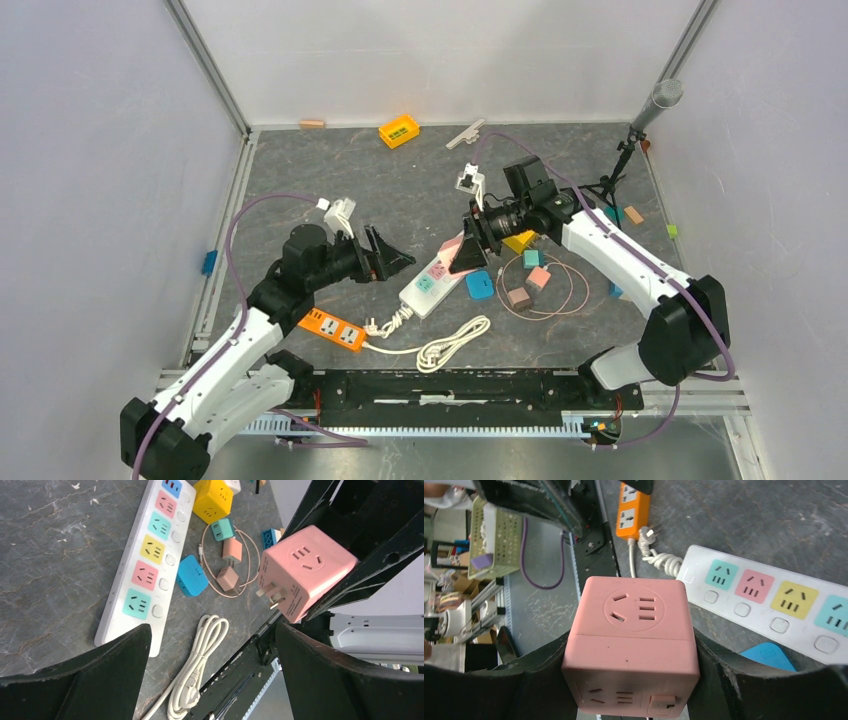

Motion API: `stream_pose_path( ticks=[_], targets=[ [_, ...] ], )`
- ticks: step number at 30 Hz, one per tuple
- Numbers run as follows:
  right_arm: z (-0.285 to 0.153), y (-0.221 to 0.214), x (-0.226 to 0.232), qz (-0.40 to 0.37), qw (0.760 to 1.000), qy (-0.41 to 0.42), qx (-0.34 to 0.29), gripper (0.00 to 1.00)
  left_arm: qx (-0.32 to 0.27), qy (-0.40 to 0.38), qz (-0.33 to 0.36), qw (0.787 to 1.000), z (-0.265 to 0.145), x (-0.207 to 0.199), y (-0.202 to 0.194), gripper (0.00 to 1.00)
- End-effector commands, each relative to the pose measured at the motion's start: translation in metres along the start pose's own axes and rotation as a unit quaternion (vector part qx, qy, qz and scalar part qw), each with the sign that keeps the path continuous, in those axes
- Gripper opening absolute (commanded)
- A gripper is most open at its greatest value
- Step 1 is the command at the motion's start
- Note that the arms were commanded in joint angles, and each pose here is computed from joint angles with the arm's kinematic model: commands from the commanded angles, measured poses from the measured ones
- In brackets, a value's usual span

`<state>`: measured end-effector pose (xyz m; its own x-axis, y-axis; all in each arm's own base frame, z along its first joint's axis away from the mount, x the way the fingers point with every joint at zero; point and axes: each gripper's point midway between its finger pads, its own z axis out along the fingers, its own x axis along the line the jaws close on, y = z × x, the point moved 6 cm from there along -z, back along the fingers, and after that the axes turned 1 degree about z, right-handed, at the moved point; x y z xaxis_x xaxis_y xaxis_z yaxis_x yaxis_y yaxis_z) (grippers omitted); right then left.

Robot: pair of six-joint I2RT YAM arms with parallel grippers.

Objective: Insert the plug

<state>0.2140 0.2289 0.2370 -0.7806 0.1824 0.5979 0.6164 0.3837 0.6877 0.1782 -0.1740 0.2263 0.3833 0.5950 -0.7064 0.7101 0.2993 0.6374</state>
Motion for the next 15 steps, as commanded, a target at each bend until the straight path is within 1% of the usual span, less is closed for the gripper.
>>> stream_pose_path(
  ticks=[1,5,9,11,15],
  targets=[
    [-0.005,0.022,-0.002,0.014,0.997,-0.062,-0.036,0.0,-0.01,0.016,0.031,0.999,0.0,0.0,0.011,1.0],
    [-0.011,0.029,0.005,-0.02,0.996,-0.066,-0.057,0.0,-0.006,0.017,0.041,0.999,0.001,-0.001,0.013,1.0],
    [-0.028,0.05,0.009,-0.064,0.986,-0.129,-0.086,0.0,-0.004,0.021,0.046,0.999,0.001,-0.001,0.014,1.0],
    [-0.036,0.057,0.005,-0.054,0.978,-0.176,-0.099,0.0,-0.005,0.025,0.046,0.999,0.0,0.0,0.015,1.0],
    [-0.04,0.06,-0.001,-0.07,0.971,-0.198,-0.118,0.0,-0.011,0.031,0.046,0.998,-0.001,-0.001,0.018,1.0]
  ],
)
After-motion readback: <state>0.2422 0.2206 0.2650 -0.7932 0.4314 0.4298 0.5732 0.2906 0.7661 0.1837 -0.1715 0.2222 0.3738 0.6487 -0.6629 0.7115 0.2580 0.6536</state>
